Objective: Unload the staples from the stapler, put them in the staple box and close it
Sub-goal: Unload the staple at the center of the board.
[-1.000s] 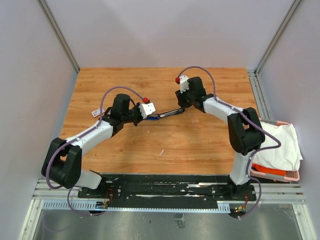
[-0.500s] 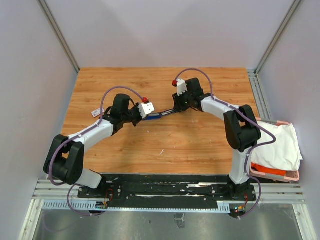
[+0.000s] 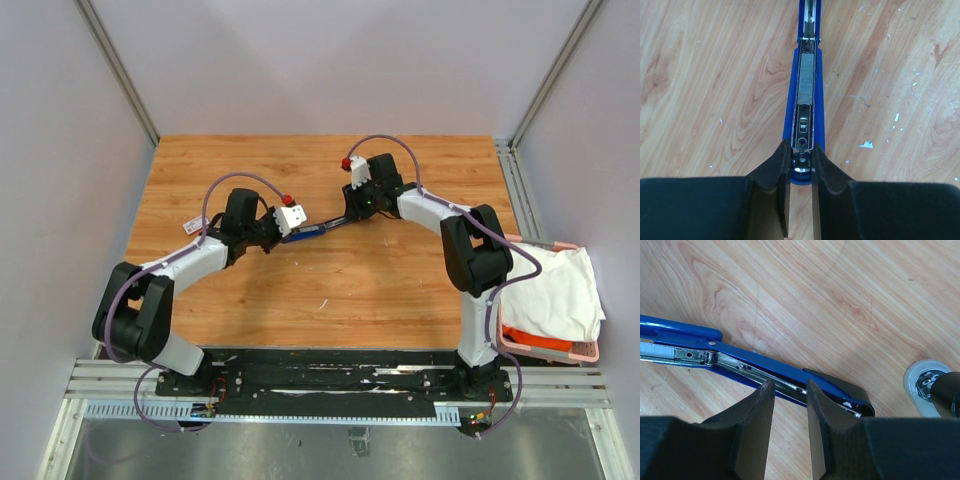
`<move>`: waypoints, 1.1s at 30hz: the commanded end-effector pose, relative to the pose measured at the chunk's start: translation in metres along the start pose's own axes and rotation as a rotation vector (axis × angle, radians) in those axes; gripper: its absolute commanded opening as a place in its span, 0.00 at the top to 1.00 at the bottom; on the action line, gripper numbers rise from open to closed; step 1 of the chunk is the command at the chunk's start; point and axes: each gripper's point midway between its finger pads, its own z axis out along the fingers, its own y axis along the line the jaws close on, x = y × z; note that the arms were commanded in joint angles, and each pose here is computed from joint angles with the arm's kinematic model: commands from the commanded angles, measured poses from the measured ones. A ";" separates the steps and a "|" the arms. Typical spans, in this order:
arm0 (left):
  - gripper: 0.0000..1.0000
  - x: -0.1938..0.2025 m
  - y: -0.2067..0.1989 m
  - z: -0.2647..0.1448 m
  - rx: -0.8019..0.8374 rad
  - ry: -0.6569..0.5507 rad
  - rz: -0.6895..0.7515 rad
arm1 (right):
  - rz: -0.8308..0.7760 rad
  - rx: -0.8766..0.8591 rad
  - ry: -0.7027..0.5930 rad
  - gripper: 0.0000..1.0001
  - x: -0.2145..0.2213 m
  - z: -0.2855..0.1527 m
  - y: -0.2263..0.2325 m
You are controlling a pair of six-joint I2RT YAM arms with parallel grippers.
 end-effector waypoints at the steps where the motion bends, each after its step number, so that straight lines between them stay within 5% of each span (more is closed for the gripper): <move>1: 1.00 0.017 -0.003 0.004 0.023 0.061 -0.010 | 0.009 -0.012 0.056 0.67 0.015 0.007 0.005; 33: 1.00 0.046 0.008 0.013 0.034 0.241 -0.055 | -0.020 -0.031 0.020 0.65 -0.005 -0.002 0.015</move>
